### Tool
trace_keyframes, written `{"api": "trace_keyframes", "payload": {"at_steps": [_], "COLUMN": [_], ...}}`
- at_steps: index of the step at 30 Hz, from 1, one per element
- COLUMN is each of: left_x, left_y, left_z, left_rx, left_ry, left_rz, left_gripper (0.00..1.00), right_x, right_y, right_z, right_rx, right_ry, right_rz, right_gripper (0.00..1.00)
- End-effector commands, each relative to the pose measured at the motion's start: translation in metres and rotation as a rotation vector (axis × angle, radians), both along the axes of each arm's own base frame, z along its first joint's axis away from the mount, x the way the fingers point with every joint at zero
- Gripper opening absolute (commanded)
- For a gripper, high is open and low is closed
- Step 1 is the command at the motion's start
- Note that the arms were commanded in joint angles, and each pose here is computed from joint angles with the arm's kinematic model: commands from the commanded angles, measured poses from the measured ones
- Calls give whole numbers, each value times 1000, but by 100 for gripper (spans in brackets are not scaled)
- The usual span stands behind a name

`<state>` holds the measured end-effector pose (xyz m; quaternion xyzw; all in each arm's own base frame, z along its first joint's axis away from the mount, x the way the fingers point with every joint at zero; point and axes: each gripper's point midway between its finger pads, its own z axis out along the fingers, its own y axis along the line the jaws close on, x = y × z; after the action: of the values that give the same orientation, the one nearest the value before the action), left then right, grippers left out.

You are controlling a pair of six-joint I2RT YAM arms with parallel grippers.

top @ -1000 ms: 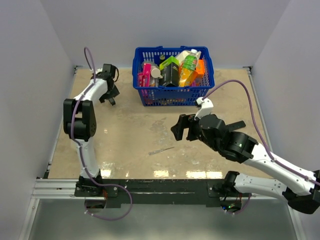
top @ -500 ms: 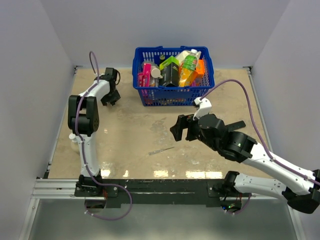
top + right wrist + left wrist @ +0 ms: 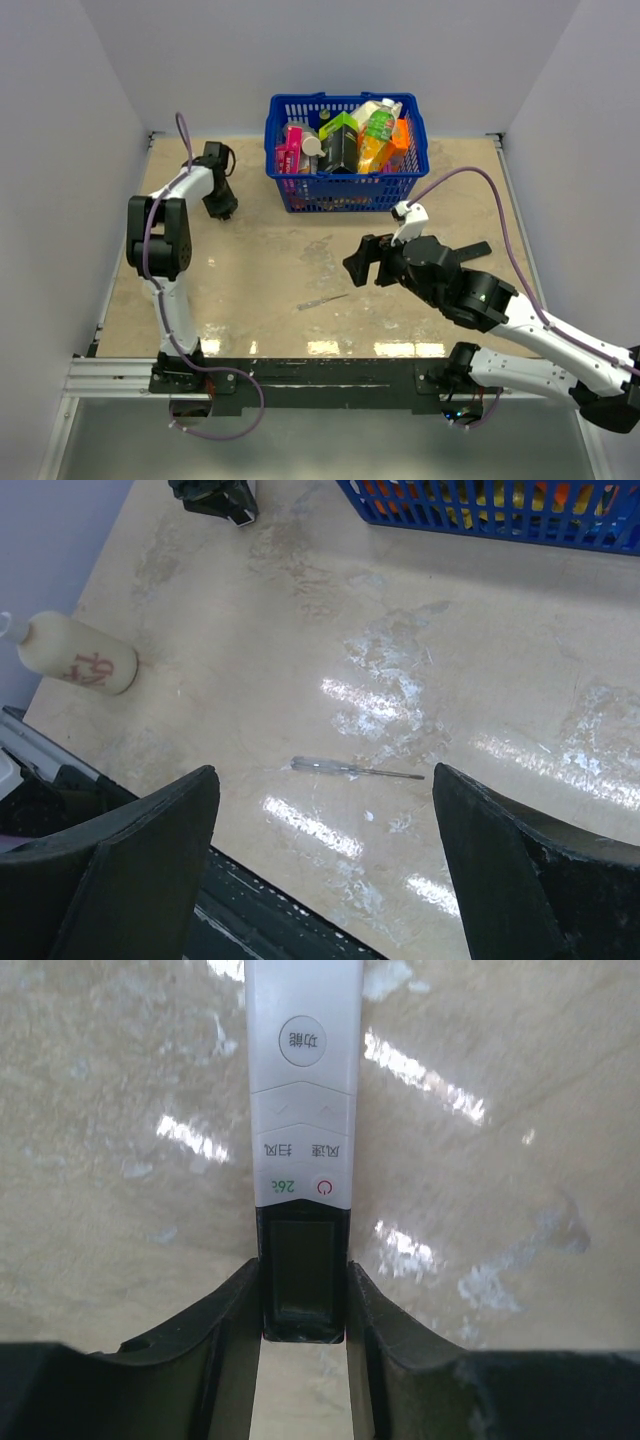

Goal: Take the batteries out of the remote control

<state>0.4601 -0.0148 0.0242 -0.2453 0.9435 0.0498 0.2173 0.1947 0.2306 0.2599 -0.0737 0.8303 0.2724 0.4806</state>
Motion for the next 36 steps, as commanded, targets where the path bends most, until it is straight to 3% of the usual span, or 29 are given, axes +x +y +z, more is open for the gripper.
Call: {"api": "trace_keyframes", "payload": {"at_steps": [1, 3, 17, 25, 33, 36], "left_x": [-13, -27, -109, -177, -241, -247], "left_y": [-10, -16, -76, -123, -170, -171], "left_z": [43, 43, 114, 150, 191, 194], "left_rx": [-71, -104, -395, -611, -902, -920], "left_ry": [-75, -62, -243, -331, -411, -414], "left_rz": [-34, -49, -329, -530, -773, -768], "left_gripper": [4, 0, 0, 0, 0, 0], "right_x": [-2, -1, -3, -6, 3, 0], "right_y": [7, 9, 28, 48, 75, 81], "right_z": [11, 11, 31, 55, 75, 83], "right_rx": [82, 87, 261, 503, 457, 325], "right_ry": [-12, -10, -29, -61, -141, -374], "right_rz": [14, 14, 45, 97, 179, 314], "right_gripper": [90, 90, 89, 88, 92, 92]}}
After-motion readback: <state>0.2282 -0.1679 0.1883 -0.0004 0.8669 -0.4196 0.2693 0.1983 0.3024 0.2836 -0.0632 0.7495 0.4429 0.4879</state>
